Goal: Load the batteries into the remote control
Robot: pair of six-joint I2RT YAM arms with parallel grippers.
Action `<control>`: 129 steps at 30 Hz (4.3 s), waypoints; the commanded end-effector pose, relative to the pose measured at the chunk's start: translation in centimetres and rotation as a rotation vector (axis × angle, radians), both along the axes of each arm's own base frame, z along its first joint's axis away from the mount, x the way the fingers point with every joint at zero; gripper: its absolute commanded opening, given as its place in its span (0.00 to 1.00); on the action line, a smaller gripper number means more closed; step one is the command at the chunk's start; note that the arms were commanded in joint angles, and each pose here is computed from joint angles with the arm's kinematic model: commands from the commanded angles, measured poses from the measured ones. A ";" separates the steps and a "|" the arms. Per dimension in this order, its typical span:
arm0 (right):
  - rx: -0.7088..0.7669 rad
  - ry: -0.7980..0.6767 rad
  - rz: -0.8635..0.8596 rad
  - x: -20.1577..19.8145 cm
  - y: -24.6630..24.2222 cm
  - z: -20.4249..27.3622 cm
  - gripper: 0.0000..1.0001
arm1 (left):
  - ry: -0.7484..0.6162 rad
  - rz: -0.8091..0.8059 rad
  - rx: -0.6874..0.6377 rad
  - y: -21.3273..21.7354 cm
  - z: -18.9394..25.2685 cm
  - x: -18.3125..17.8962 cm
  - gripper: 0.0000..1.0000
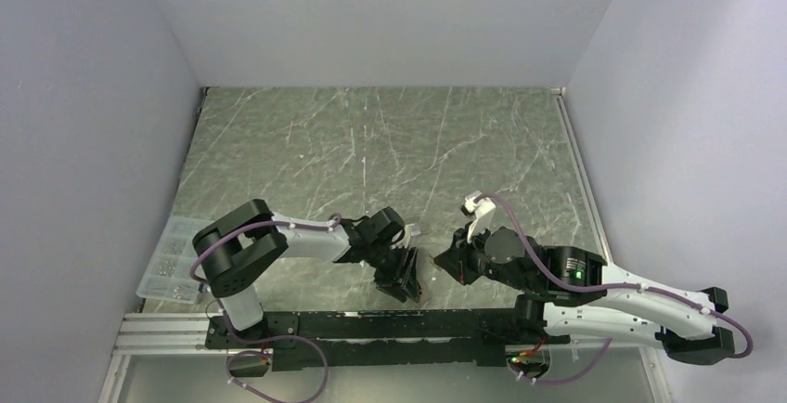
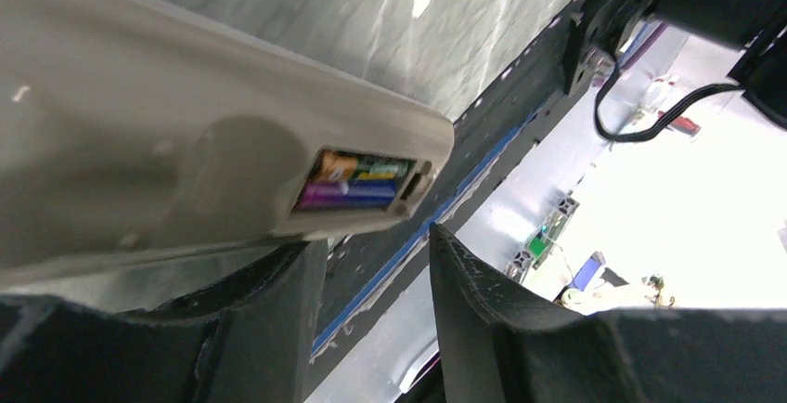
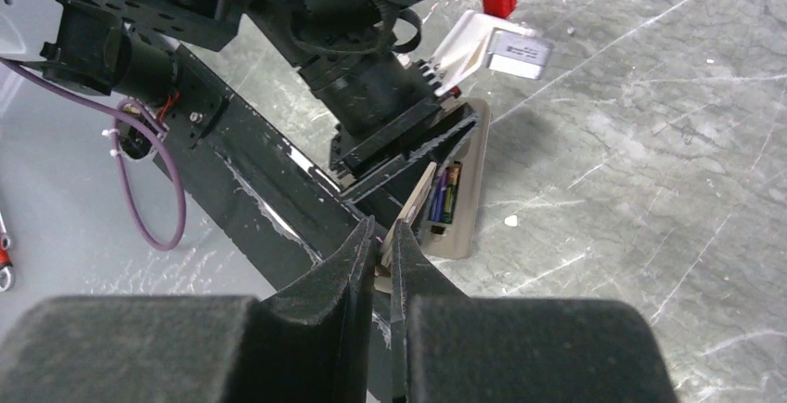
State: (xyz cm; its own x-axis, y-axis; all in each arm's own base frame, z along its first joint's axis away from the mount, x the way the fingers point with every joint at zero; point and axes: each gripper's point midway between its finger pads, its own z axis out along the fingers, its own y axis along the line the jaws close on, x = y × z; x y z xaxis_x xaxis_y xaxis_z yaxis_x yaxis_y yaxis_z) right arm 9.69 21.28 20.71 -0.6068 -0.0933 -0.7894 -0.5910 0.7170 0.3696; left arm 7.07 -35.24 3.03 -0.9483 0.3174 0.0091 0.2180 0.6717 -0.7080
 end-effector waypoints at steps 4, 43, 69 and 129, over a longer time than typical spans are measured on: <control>0.043 0.016 -0.074 0.5 -0.9 0.3 0.00 | -0.048 0.006 -0.070 -3.5 0.4 1.7 0.50; 0.377 0.346 -0.315 2.4 1.5 -4.5 0.00 | -0.349 0.267 -0.203 8.6 11.7 6.8 0.56; 0.666 0.419 -0.556 3.8 0.6 -7.6 0.00 | -0.525 0.246 -0.276 12.1 16.4 7.1 0.58; 0.723 0.494 -0.651 1.7 1.2 -13.4 0.00 | -0.525 0.239 -0.287 12.4 15.2 7.1 0.58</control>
